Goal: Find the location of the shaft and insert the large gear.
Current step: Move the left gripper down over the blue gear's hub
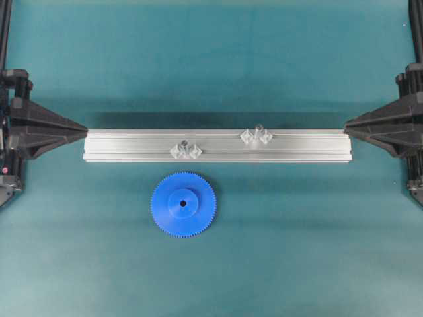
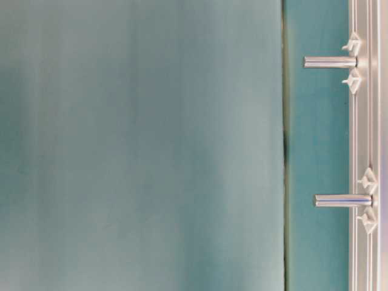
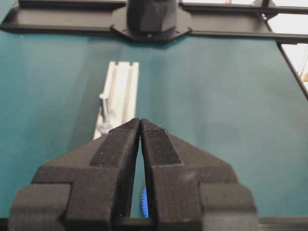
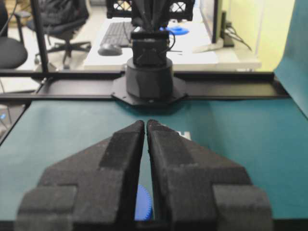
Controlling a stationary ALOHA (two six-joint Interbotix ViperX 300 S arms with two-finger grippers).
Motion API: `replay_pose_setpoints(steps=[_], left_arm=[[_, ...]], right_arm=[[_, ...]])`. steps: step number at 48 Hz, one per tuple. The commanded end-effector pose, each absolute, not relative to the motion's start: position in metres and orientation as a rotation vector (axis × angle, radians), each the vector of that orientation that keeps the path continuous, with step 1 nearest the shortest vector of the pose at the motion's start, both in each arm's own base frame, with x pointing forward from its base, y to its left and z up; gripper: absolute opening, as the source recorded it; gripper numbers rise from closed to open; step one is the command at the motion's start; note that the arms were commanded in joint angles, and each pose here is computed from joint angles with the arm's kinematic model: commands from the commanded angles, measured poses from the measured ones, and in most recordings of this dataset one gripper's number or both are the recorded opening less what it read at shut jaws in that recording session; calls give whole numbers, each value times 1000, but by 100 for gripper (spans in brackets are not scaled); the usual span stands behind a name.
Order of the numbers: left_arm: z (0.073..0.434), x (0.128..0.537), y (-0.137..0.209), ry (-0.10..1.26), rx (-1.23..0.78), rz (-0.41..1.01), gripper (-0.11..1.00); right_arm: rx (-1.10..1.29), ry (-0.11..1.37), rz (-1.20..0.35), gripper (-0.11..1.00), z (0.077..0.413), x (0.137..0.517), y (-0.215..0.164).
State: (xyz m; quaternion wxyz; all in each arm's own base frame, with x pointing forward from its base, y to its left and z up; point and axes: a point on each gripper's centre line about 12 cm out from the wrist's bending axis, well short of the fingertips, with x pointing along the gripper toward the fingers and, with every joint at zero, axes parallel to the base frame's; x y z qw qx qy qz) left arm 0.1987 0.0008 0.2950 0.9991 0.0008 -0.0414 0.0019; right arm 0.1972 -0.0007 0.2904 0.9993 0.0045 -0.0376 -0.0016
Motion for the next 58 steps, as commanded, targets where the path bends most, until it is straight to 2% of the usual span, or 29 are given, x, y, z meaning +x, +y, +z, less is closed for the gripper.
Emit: replay_pose_setpoints(steps=[1,3,4,7,13,26,41,58], left_arm=[[289,208,-9,-44,-17,-45,11],[285,213,-11,-21,-32,-52,10],[284,215,-12,-10,-39,-57,5],[280,225,-15,25,-55,-68,-1],[276,245,-20,94,-54,-80,-1],[272,279,-32,297,-41,-105,-1],[256,306,-40,493,-125,-88,-1],[224,346,-55,626,-60,-116,-1]], right_arm=[[6,-74,-4,16,292,200,-1],[12,-58,-5,17,290,199,-1],[19,-46,-6,16,288,199,-1],[26,9,-6,6,282,199,-1],[29,92,-6,0,278,197,-1],[31,241,-14,0,268,195,-2],[38,387,-53,0,253,193,-10],[52,434,-72,0,249,190,-13]])
